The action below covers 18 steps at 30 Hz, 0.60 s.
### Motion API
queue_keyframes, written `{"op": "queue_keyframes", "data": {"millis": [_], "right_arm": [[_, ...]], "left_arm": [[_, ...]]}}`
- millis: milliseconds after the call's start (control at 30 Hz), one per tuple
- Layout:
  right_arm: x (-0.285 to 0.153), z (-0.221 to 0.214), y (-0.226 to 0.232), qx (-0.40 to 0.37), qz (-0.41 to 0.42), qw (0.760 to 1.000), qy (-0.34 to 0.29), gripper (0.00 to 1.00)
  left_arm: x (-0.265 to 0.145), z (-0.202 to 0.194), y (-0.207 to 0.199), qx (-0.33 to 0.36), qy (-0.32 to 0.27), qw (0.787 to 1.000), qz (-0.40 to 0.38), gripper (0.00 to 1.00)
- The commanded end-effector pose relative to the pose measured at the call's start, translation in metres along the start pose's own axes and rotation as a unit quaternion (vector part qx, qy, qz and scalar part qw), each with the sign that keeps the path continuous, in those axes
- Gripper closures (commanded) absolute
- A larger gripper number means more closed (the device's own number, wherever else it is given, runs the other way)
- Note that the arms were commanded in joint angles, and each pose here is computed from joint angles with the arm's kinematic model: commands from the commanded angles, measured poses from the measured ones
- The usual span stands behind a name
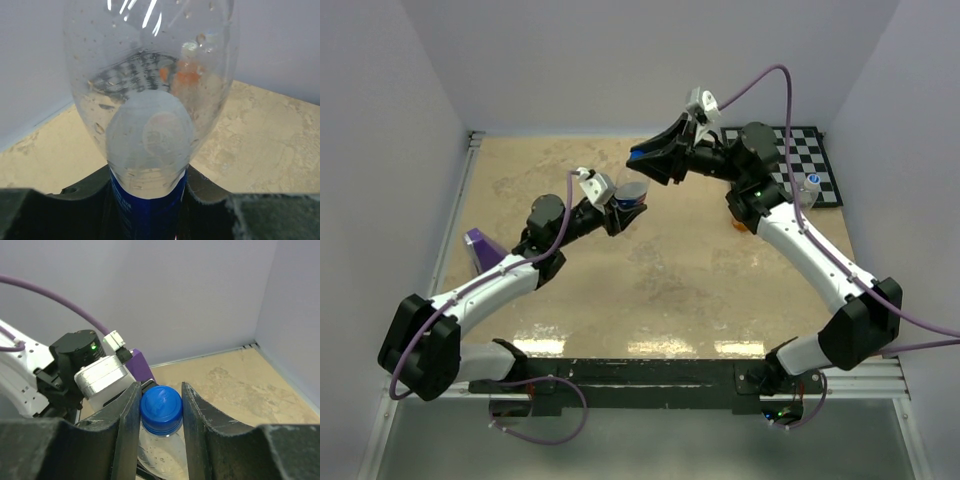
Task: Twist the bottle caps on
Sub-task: Screw the bottle cap onto the plastic bottle.
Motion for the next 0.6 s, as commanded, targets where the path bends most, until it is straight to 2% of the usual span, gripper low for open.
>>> {"op": "queue_keyframes", "data": {"millis": [0,100,300,567], "right_arm": [[0.005,0.004,-0.004,-0.007,-0.080,0.997,-0.004,1.00],[0.013,-0.002,-0.009,0.023,-0.155,0.988,-0.007,1.00],[0.028,-0.023,-0.012,0.107,-0.289,0.951,-0.008,1.00],[0.047,-0.040,-0.004,0.148,-0.369,0.918,-0.008,1.00]], "left_arm": [[-0.001,0.031,0.016,0.028,-0.037,0.995,0.093,0.73],[-0.004,0.029,0.025,0.032,-0.026,0.986,0.161,0.73],[-0.011,0.026,0.039,0.030,-0.012,0.964,0.265,0.75],[-0.019,0.018,0.047,0.047,0.009,0.935,0.351,0.77]]}}
Point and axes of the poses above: each gripper's point midway between its finger pads, its own x axis out along the fingers, its own y axis along the line the jaws close on, z = x × y, the point moved 6 cm from there along -x, back along the fingers, and after that the axes turned 4 degrees about -x, right-handed, at the moved point
